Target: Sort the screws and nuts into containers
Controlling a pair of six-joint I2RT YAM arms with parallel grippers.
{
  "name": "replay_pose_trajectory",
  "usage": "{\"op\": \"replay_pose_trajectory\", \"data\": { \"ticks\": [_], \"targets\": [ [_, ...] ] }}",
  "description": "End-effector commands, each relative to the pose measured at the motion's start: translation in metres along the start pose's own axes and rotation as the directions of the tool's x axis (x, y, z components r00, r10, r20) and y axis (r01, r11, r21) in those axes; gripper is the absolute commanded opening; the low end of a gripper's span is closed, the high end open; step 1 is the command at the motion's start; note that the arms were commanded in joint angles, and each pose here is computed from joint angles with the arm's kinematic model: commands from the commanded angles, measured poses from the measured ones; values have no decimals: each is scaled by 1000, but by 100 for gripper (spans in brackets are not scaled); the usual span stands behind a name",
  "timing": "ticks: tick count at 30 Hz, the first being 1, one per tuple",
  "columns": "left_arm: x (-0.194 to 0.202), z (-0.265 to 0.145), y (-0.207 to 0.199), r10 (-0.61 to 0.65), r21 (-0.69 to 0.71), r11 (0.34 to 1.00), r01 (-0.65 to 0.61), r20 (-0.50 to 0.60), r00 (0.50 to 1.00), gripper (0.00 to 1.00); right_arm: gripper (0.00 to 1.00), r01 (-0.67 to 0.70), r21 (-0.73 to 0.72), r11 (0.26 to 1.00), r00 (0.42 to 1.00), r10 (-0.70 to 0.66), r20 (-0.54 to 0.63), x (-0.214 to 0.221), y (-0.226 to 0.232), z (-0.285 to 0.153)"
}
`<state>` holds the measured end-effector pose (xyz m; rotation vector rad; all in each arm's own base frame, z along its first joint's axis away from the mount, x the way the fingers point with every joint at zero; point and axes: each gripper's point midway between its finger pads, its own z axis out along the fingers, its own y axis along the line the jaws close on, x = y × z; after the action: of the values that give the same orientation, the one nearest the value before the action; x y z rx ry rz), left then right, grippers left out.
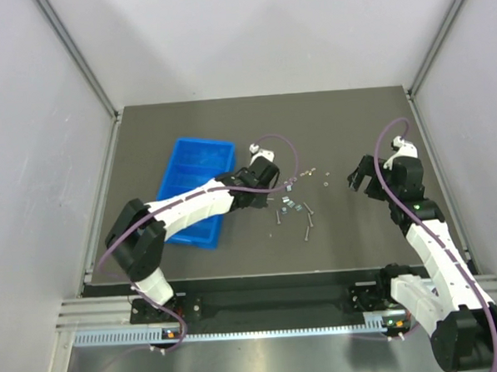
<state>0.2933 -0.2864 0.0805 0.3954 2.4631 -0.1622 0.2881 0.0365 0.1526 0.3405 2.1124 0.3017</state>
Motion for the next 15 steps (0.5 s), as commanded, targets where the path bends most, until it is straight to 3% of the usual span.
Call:
{"op": "replay_pose_trajectory", "data": {
  "ticks": [1,3,6,11,15],
  "targets": [
    [-34,-42,26,-141,-47,988,146,97,985,6,100,-2,-14,1000,1000,2,24,-7,5,-2],
    [-41,-53,44,-193,-61,977,202,129,973,7,99,-2,-18,1000,1000,2,26,-8,6,-2],
    [-65,-77,95,-336,-48,934,354,222,915,7,100,-6,-33,999,1000,6,25,-8,9,1],
    [-88,-86,136,-383,-37,909,415,322,866,8,100,-7,-50,999,1000,7,9,-10,14,6],
    [-101,-69,175,-399,-133,875,466,349,848,8,100,0,-57,998,1000,0,7,-13,16,8]
  ]
}}
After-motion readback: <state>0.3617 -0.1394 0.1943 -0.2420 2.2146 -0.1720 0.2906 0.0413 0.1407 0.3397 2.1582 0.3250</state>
